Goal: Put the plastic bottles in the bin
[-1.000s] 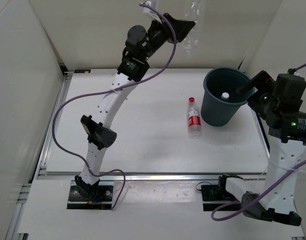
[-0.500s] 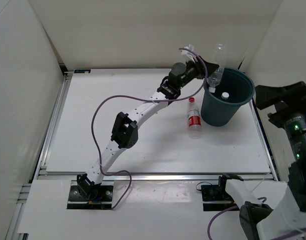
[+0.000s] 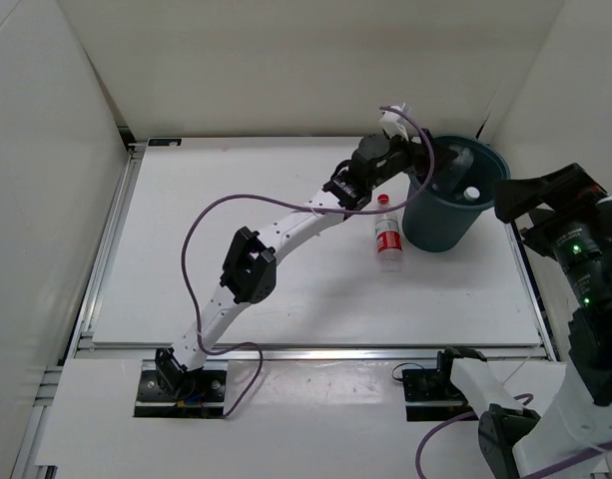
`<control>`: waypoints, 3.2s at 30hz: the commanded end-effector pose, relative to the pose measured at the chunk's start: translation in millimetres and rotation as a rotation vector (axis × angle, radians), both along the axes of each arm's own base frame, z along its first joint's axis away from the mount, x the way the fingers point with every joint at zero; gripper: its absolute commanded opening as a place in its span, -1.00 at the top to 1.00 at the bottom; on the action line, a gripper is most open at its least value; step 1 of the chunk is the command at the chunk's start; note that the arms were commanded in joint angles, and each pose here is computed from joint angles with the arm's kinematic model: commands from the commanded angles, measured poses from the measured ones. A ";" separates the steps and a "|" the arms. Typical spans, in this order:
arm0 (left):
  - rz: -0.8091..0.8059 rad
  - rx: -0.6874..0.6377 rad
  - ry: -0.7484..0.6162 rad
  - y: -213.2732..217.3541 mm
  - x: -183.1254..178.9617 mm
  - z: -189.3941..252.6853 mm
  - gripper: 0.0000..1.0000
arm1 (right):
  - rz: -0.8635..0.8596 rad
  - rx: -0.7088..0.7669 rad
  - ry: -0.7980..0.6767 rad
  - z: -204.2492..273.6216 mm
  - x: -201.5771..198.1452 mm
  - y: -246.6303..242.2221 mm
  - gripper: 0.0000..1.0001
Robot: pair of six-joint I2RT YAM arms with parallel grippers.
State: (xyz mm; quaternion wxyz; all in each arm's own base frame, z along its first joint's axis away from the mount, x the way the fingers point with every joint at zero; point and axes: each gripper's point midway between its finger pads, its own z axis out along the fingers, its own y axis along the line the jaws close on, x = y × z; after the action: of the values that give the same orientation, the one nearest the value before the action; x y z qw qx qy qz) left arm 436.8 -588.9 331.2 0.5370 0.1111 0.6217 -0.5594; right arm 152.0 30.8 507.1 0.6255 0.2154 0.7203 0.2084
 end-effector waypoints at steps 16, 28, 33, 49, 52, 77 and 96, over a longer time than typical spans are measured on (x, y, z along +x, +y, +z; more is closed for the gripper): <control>-0.082 0.260 0.501 195.9 -21.1 -114.4 -1.00 | 0.024 0.031 0.108 -71.3 48.2 0.4 -1.00; -0.205 0.265 0.628 120.7 -13.8 -169.9 -1.00 | -0.004 0.015 0.091 -68.0 40.4 -4.4 -1.00; -0.237 0.303 0.680 98.3 -24.6 -200.1 -1.00 | -0.013 0.014 0.094 -68.3 34.5 -5.4 -1.00; -0.255 0.396 0.853 76.6 -57.2 -275.3 -1.00 | -0.044 -0.018 0.121 -73.7 19.0 -11.1 -1.00; -0.292 0.394 0.868 68.3 -65.3 -278.2 -1.00 | -0.053 -0.028 0.130 -76.1 18.2 -13.2 -1.00; 0.026 0.264 0.126 154.2 -12.5 33.6 0.14 | -0.073 0.025 0.175 -100.0 28.0 -14.0 -1.00; -0.039 0.076 -0.007 31.1 -0.5 35.5 -0.07 | -0.063 -0.056 -0.004 -18.1 -16.8 -11.9 -1.00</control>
State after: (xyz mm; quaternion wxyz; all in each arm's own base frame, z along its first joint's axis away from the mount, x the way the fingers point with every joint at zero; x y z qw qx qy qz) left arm 442.5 -573.3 297.8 0.4716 0.1482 0.6837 -0.5369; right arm 137.6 20.3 490.4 0.6442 0.2297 0.7061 0.1835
